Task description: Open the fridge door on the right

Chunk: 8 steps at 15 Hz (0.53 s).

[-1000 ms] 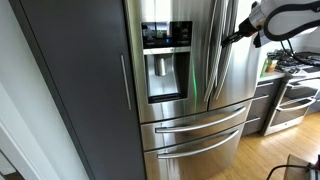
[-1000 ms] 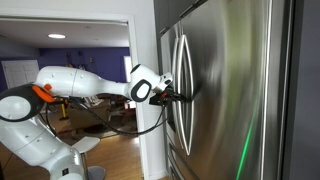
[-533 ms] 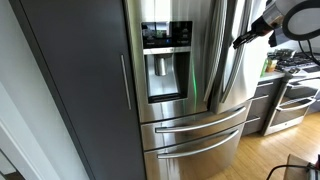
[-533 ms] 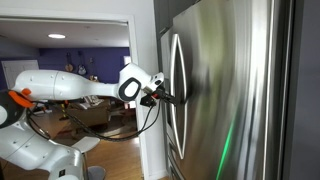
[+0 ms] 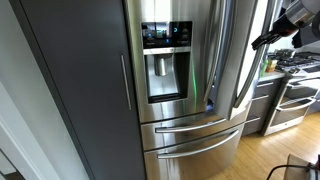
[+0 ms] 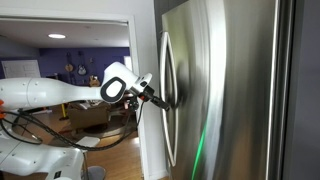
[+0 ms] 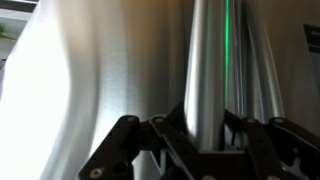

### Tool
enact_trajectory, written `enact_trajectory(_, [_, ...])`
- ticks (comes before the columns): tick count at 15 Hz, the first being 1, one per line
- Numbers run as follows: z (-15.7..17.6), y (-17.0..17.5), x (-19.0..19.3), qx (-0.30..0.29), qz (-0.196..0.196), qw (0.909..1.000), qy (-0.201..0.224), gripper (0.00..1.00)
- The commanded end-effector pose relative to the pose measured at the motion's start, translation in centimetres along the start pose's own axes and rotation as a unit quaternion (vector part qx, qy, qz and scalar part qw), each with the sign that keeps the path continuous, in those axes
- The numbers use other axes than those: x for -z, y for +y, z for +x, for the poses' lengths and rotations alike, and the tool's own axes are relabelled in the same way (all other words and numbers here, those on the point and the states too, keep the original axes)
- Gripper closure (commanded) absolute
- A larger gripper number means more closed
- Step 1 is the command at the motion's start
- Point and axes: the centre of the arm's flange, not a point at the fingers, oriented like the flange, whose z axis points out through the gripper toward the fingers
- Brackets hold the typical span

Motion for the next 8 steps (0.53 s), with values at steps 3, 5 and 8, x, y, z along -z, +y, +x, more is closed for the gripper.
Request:
enact_trajectory(3, [-2.3,4.0,2.6,0.016,-0.114,0.9919,-0.055,0.23])
enact_trajectory(5, [-2.9,4.8,3.8,0.018,-0.149,0.9862,-0.071,0.09])
enact_trajectory(8, [-4.0,6.0,4.7,0.023,-0.202,0.9742,-0.098,0.0])
